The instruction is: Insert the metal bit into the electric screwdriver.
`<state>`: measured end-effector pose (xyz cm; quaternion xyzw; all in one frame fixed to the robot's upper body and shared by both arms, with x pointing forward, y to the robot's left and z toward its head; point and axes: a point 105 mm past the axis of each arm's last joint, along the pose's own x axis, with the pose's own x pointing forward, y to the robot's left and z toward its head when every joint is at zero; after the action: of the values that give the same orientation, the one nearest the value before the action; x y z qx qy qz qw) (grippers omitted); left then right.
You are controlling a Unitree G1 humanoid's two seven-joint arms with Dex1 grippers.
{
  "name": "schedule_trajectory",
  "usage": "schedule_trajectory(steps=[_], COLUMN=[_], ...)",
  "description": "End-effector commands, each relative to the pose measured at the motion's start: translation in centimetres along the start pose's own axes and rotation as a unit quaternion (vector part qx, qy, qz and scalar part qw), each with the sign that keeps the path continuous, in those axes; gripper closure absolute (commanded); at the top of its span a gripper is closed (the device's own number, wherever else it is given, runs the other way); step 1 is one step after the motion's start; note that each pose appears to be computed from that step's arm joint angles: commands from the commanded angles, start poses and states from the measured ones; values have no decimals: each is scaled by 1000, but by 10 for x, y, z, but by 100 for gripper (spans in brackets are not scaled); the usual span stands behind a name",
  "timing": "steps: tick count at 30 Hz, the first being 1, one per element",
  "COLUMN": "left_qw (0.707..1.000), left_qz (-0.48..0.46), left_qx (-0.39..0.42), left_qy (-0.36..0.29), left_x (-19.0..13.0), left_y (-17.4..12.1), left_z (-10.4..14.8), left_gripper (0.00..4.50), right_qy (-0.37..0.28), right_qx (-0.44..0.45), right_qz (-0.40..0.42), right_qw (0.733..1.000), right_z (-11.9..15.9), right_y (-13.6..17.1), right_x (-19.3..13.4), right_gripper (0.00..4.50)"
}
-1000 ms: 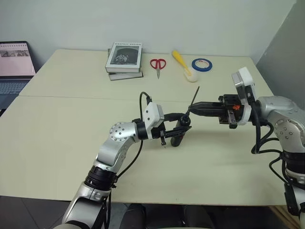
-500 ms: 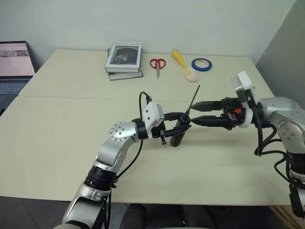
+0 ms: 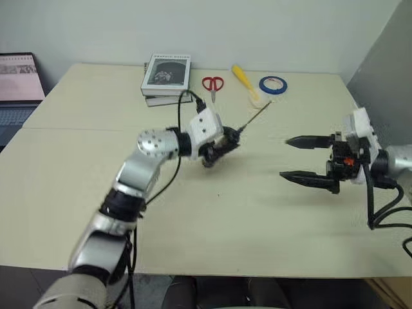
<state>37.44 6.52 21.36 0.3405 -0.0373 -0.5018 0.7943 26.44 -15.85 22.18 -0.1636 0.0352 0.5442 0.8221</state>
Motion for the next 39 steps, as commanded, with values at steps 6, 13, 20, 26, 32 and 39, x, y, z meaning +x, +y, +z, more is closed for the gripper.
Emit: schedule_trajectory(steps=[6,13,20,26,32,39], left_qw=[973,947,940,944,970,994], left_qz=[-120,-217,-243,-236,-162,14], left_qx=[126,144,144,138,111,-57], left_qy=[152,186,193,187,139,94], left_x=[20,49,62,51,11,-96], left_y=[1,-21,-31,-16,25,51], left_z=[-40,-50,-52,-45,-24,-29], left_gripper=[286,286,216,86,3,3], right_qy=[83,120,123,112,105,60], right_qx=[-112,-141,-136,-125,-116,-117], right_qz=[-96,-122,-116,-114,-105,-104], right_qw=[986,975,976,979,982,986], right_z=[8,5,3,1,-3,-5], right_y=[16,28,38,38,32,14], right_x=[-21,-18,-17,-15,-11,-8], right_gripper=[0,0,0,0,0,0])
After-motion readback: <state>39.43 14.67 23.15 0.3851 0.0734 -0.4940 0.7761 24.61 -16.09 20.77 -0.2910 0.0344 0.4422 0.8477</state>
